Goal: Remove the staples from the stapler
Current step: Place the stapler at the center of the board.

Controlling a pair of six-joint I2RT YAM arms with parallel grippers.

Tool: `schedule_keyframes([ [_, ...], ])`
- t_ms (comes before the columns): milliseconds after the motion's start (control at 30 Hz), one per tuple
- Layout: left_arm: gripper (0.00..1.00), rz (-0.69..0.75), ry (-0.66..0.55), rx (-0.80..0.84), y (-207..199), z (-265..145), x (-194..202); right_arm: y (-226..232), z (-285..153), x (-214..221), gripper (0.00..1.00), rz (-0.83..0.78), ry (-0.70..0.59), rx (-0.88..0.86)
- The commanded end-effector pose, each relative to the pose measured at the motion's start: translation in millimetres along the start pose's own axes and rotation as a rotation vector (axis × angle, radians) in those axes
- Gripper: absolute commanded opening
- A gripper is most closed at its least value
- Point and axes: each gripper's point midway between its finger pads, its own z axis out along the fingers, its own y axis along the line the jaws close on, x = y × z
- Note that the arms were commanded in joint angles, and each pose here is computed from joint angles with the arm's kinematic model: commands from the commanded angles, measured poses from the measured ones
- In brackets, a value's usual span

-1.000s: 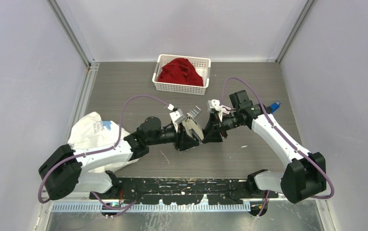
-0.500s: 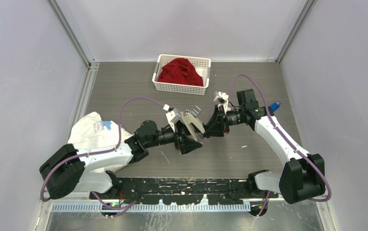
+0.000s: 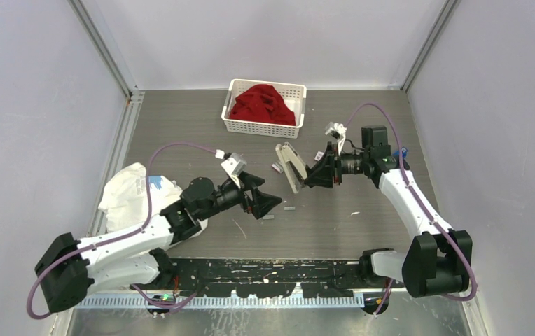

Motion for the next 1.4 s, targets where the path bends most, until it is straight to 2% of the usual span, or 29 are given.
schedule_keyframes([
  [0, 1.00, 0.054, 0.006, -0.140, 22.7, -25.2, -1.6, -29.4, -21.7, -21.6, 0.01, -0.066, -0.039, 0.205],
  [333, 0.99, 0.076, -0.011, -0.237, 43.7, -58.9, 14.8, -130.6, -110.2, -7.7, 0.01, 0.097, -0.018, 0.858],
  [533, 0.99, 0.106, -0.028, -0.253, 46.6, -71.0, 13.7, -179.0, -152.9, 16.3, 0.01, 0.293, 0.022, 1.188],
  [700, 0.99, 0.120, -0.043, -0.270, 49.3, -80.6, 13.0, -217.1, -175.5, 31.1, 0.01, 0.459, 0.078, 1.363],
  [933, 0.99, 0.121, -0.060, -0.263, 47.6, -85.8, 12.3, -272.8, -178.1, 29.8, 0.03, 0.571, 0.175, 1.393],
  [1167, 0.99, 0.124, -0.054, -0.258, 47.3, -86.9, 14.2, -303.1, -164.4, 46.8, 0.36, 0.668, 0.315, 1.305],
  [1233, 0.99, 0.125, -0.053, -0.258, 46.9, -88.5, 14.0, -304.6, -162.0, 48.1, 0.44, 0.675, 0.319, 1.293],
  [1367, 0.99, 0.125, -0.067, -0.248, 44.1, -92.2, 11.1, -293.4, -162.3, 36.2, 0.65, 0.641, 0.283, 1.284],
])
